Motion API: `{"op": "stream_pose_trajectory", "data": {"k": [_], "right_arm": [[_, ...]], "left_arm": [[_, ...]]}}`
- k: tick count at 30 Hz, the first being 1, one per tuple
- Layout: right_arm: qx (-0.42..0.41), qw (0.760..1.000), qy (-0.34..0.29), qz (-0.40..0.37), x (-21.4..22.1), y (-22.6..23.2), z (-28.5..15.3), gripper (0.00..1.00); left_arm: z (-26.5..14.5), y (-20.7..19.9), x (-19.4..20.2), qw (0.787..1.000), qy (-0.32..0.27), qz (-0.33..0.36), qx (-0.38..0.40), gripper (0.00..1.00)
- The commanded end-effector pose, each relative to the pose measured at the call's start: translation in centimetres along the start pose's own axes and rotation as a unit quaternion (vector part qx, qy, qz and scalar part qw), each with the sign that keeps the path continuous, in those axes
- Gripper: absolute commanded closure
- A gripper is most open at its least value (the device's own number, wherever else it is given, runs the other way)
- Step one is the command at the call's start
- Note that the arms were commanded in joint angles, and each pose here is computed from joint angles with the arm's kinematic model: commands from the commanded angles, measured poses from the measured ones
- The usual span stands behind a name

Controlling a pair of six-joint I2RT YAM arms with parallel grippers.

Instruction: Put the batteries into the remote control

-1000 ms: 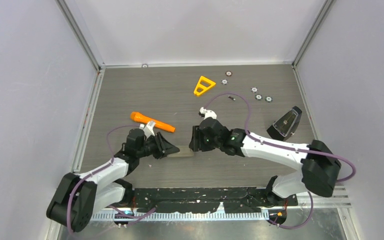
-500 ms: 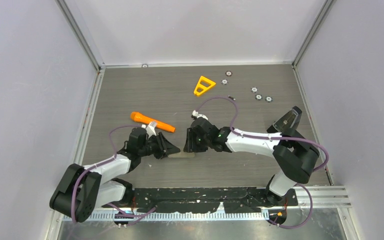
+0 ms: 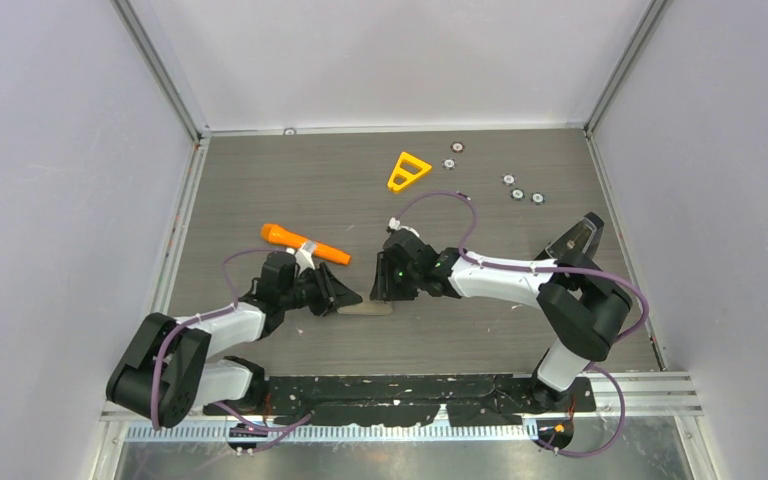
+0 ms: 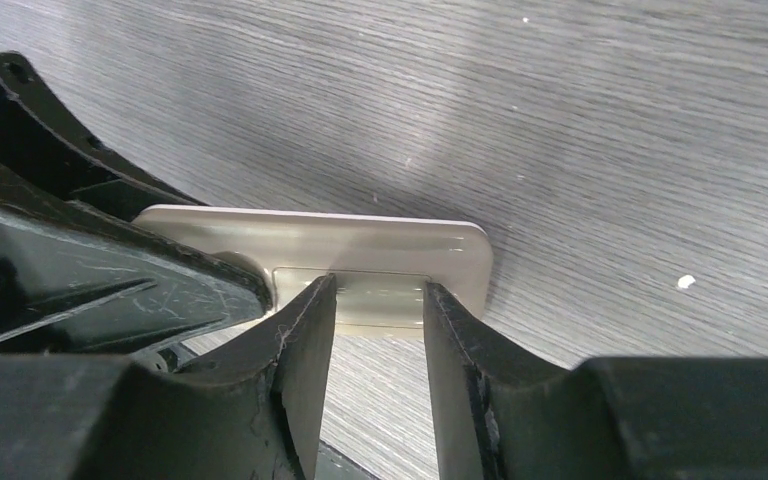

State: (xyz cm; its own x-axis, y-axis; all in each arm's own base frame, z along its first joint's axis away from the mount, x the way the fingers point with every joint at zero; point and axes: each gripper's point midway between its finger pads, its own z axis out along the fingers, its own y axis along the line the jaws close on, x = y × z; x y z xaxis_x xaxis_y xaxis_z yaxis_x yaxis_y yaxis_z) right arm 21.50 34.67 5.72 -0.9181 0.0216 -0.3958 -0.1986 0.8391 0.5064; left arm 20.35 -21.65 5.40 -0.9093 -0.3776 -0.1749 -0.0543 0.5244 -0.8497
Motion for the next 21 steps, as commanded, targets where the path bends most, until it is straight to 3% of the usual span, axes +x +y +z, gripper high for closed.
{"op": "stream_pose_trajectory", "data": {"k": [1, 17, 21], "right_arm": [[0.015, 1.0, -0.022, -0.005, -1.2, 0.1, -0.6, 0.56], [-0.012, 1.0, 0.001, 0.005, 0.1, 0.5, 0.6, 0.54], [-0.006, 1.0, 0.001, 0.011, 0.4, 0.0, 0.6, 0.48]], "left_arm": [[-0.4, 5.7, 1.1, 0.994, -0.004, -0.017, -0.112, 1.0], [-0.2, 5.4, 1.0, 0.995, -0.003, -0.013, -0.102, 1.0], [-0.2, 5.5, 1.0, 0.995, -0.003, -0.013, -0.103, 1.0]]}}
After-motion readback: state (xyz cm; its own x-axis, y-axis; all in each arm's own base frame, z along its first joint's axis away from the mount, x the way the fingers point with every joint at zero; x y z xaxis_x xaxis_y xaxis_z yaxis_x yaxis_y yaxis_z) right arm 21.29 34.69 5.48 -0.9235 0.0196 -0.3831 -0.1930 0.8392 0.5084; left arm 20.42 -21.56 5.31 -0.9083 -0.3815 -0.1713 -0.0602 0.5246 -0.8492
